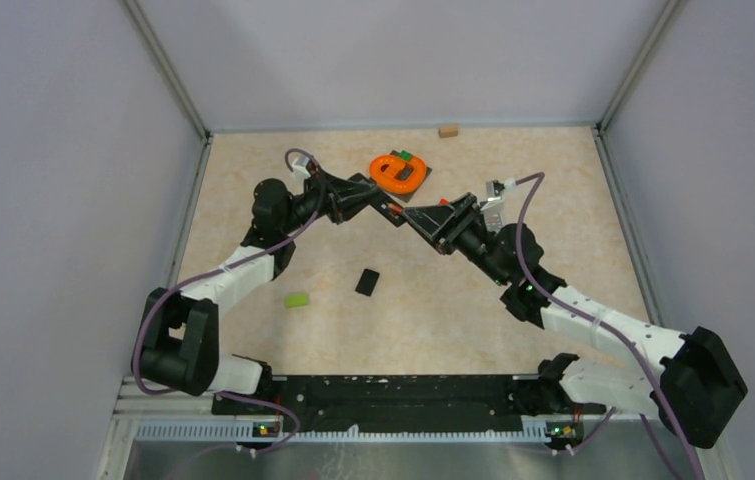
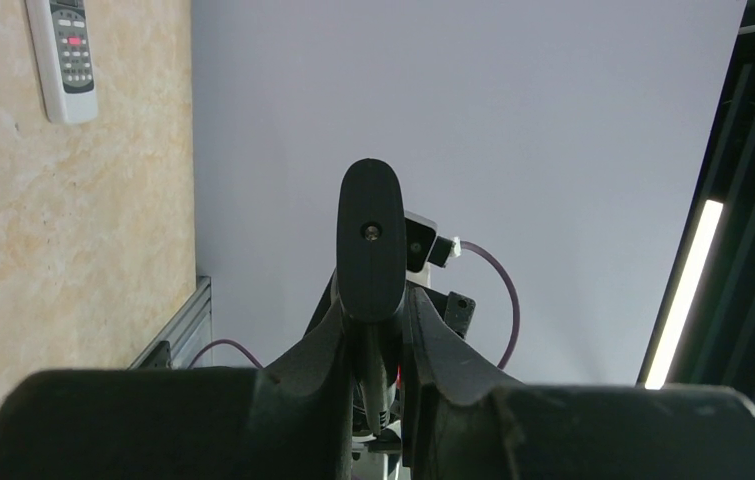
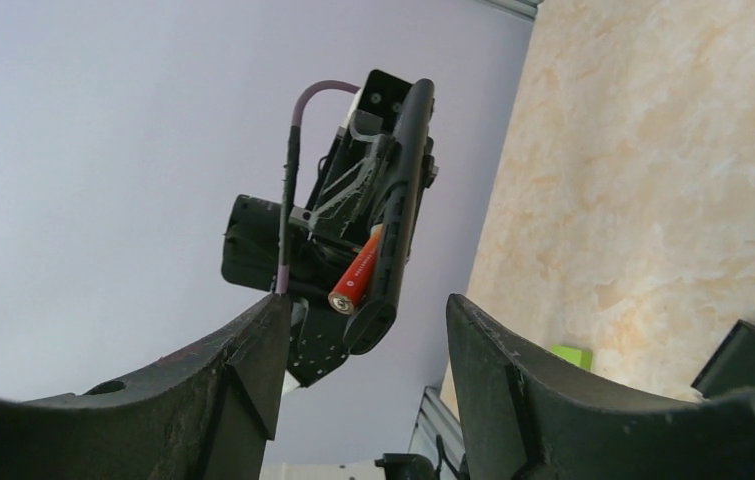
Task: Load the batteries into the remote control
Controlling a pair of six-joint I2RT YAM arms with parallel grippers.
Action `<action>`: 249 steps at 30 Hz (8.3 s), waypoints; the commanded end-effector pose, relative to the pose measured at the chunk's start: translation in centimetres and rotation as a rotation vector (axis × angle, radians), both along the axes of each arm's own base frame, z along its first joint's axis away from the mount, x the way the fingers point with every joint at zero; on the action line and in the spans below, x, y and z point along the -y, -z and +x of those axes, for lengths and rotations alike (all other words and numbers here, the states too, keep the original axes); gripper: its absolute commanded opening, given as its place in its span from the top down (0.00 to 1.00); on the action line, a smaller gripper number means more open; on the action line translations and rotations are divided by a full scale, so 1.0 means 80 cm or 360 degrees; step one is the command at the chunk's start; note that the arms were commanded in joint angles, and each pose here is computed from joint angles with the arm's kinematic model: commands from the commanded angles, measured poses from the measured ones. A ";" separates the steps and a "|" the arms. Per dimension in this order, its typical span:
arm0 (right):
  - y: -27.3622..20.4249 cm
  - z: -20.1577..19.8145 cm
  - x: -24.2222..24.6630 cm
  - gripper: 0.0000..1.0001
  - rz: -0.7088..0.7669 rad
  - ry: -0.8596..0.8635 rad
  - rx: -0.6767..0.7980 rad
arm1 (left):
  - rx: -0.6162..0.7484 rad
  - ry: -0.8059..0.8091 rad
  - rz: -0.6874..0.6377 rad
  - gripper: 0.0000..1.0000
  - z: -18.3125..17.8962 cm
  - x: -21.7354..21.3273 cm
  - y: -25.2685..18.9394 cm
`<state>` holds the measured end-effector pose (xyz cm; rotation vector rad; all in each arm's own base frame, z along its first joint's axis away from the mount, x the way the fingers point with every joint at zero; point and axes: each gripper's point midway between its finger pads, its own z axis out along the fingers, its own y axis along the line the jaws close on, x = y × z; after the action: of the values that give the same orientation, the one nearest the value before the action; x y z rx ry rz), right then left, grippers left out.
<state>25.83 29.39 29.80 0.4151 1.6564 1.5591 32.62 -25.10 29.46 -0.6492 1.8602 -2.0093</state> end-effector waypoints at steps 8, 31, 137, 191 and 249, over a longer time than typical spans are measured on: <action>-0.030 0.001 -0.008 0.47 0.0150 -0.0075 0.0061 | 0.0165 0.0022 -0.0069 1.00 -0.012 -0.003 -0.034; -0.029 0.001 0.003 0.50 0.0214 -0.0059 0.0062 | 0.0171 0.0035 -0.0074 1.00 -0.017 -0.003 -0.029; 0.283 0.065 -0.115 0.48 -0.2037 -0.0908 0.0330 | 0.0281 -0.1129 0.1307 1.00 -0.017 -0.219 0.025; 0.240 0.067 0.032 0.65 -0.1891 -0.0063 -0.0297 | 0.0241 -0.1035 0.1233 1.00 -0.010 -0.209 0.045; 0.311 -0.042 -0.038 0.46 -0.2522 -0.1590 0.0623 | 0.0096 -0.1593 0.1497 1.00 -0.042 -0.301 0.036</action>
<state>21.54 31.06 4.63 -1.4836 2.3511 0.3808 28.84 -1.10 26.33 -0.9121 1.6463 -0.4590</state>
